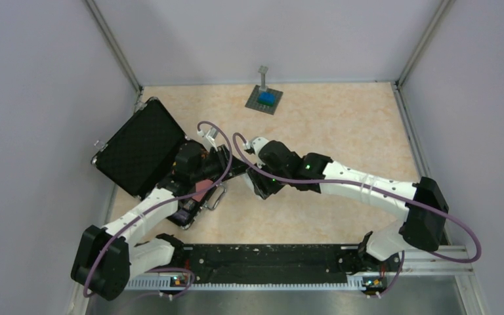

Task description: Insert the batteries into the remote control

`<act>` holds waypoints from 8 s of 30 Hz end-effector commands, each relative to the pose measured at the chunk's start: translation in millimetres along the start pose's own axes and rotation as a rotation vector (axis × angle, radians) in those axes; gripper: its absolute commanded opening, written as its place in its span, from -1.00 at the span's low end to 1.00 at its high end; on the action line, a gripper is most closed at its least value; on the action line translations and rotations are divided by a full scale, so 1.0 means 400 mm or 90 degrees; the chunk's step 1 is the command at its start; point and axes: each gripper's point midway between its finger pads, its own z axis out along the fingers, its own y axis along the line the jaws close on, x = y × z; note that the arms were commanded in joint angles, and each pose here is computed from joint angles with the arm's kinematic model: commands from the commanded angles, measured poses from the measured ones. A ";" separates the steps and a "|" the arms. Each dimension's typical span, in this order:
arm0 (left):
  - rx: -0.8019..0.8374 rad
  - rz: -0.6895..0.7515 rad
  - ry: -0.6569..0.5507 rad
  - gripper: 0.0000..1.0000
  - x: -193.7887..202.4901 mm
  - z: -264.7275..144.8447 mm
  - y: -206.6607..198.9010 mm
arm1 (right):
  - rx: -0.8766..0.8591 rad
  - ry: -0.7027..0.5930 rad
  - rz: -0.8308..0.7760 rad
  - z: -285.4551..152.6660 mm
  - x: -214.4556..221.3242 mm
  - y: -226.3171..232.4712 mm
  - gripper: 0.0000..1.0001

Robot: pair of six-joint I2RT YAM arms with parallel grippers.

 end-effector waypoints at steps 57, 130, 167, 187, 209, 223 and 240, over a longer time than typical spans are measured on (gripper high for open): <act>0.175 -0.214 -0.123 -1.00 -0.142 -0.133 -0.288 | -0.329 -0.387 0.662 -0.319 -0.220 0.073 0.31; 0.192 -0.099 -0.106 -1.00 -0.090 -0.194 -0.321 | -0.441 -0.377 0.512 -0.342 -0.260 0.168 0.30; 0.275 -0.004 -0.040 -1.00 -0.048 -0.236 -0.402 | -0.516 -0.379 0.510 -0.373 -0.267 0.197 0.45; 0.000 -0.115 -0.040 -1.00 -0.065 -0.183 -0.239 | -0.132 -0.304 0.137 -0.314 -0.254 0.089 0.66; -0.020 -0.156 -0.052 -1.00 -0.084 -0.169 -0.232 | -0.128 -0.166 0.027 -0.154 -0.142 0.176 0.49; -0.004 -0.156 -0.049 -0.87 -0.084 -0.170 -0.243 | -0.129 -0.180 0.048 -0.149 -0.151 0.178 -0.27; 0.250 0.006 -0.157 0.37 -0.125 -0.282 -0.450 | -0.363 -0.260 0.253 -0.344 -0.274 0.294 -0.48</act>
